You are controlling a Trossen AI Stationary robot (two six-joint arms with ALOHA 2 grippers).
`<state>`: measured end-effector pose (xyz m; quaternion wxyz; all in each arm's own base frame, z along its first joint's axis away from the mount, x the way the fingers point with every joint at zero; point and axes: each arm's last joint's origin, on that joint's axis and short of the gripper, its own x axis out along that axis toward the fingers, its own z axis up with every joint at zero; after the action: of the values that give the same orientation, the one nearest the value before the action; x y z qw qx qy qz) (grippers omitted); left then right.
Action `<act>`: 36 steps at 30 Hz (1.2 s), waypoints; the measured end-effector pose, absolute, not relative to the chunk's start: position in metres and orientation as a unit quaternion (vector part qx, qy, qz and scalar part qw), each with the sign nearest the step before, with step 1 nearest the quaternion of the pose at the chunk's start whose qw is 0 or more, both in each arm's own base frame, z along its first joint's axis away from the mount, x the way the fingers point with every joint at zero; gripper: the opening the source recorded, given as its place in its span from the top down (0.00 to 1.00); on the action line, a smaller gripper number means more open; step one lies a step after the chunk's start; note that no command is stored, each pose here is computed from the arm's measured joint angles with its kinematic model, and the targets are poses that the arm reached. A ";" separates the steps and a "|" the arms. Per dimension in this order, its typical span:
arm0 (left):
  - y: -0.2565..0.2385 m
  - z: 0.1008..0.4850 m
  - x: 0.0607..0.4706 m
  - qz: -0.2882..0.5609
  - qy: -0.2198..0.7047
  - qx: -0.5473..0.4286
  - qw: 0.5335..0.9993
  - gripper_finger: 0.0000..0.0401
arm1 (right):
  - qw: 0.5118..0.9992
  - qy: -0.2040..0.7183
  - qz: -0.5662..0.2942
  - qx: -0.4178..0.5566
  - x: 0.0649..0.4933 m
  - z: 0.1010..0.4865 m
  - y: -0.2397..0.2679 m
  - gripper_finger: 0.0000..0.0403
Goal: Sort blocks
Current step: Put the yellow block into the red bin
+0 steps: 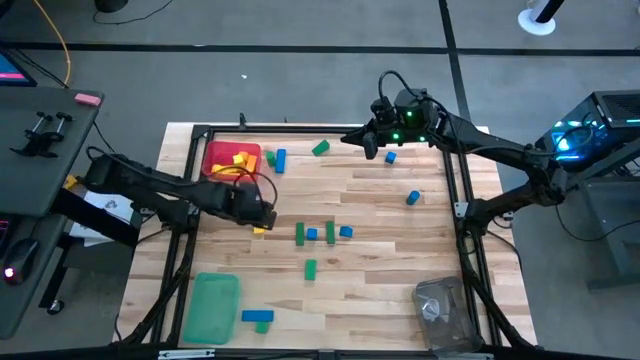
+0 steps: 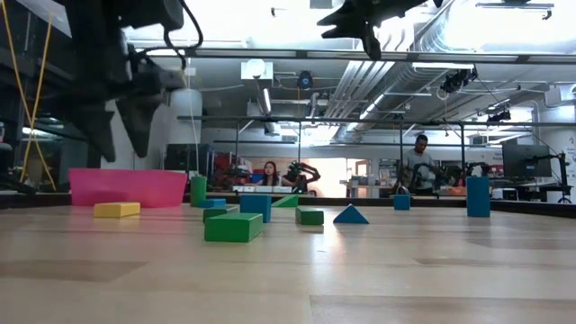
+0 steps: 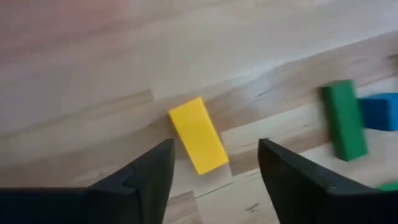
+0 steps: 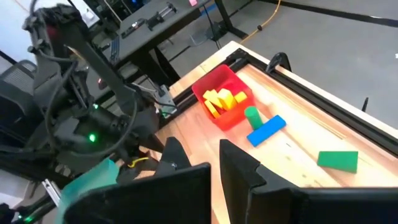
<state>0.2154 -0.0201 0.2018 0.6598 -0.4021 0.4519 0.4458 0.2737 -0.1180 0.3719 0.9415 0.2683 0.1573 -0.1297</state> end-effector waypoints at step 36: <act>0.079 0.276 0.207 0.518 0.348 -0.293 0.725 0.82 | 0.935 0.169 -0.131 0.283 0.273 0.369 -0.117 1.00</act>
<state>0.2073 0.0787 0.2760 0.7247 -0.2926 0.3484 0.5175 0.2730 -0.1171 0.3693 0.9349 0.2829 0.1695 -0.1310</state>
